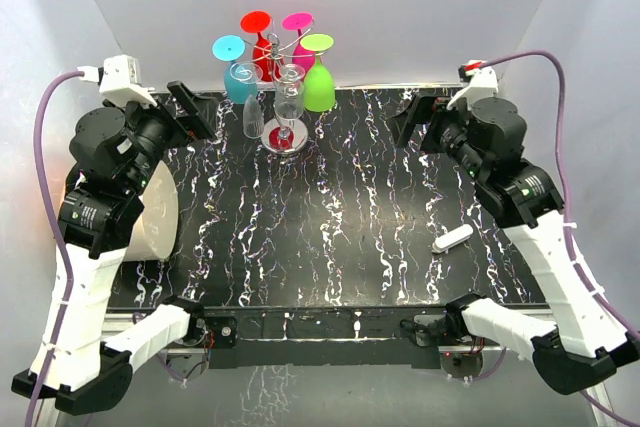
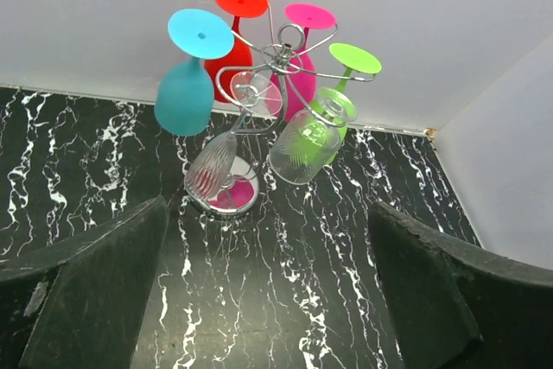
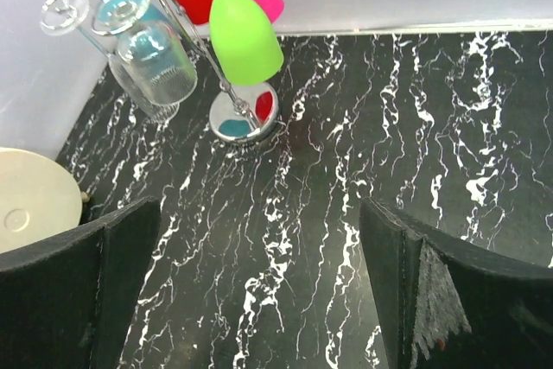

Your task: Take the wine glass off the wine glass rack

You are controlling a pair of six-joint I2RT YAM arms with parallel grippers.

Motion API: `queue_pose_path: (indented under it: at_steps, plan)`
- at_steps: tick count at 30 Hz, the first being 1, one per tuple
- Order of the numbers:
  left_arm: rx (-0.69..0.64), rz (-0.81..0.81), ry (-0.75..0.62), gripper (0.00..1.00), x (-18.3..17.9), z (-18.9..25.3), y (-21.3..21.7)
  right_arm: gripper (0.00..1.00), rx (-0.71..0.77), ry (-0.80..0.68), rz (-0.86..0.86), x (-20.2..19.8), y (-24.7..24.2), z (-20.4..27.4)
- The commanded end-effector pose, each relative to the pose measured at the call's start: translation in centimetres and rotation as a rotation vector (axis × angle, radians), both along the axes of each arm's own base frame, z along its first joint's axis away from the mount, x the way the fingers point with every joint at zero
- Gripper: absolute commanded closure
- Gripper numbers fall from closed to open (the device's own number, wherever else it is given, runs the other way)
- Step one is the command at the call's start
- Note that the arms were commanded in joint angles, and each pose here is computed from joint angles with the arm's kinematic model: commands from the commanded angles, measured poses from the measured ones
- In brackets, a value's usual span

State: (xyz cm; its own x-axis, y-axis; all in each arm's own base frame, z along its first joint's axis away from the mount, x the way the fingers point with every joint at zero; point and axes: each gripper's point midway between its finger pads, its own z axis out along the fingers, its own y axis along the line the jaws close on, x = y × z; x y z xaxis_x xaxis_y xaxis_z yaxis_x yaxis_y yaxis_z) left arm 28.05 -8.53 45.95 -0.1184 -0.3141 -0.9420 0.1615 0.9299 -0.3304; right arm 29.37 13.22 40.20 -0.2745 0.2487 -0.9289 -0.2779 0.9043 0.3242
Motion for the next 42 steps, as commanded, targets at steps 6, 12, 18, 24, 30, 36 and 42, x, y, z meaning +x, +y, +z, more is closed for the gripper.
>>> queue_pose_path:
  at_steps: [6,12,18,24,30,36,42]
  plan:
    - [-0.051,-0.047,0.04,0.01,-0.4,-1.5,0.4,0.02,-0.012,0.004,-0.036,1.8,2.1,-1.0]
    - [-0.101,-0.089,0.107,0.01,-0.3,-3.1,-0.3,0.02,0.015,-0.032,0.065,2.2,5.0,-1.8]
    - [-0.196,-0.178,0.203,0.01,-0.8,-4.9,-2.1,0.02,0.064,-0.043,0.107,3.5,7.3,-2.1]
    - [-0.305,-0.248,0.26,0.01,-2.1,-5.9,-3.6,0.02,0.204,-0.04,0.157,5.9,10.7,-1.0]
    - [-0.336,-0.262,0.306,0.01,-2.9,-6.5,-4.0,0.03,0.43,-0.002,0.247,8.1,15.1,1.7]
    - [-0.328,-0.279,0.328,0.01,-3.8,-6.6,-4.1,0.02,0.382,-0.057,0.343,10.3,18.0,2.9]
    - [-0.31,-0.295,0.34,0.01,-4.3,-6.8,-4.2,0.02,0.127,-0.11,0.36,13.4,18.9,2.5]
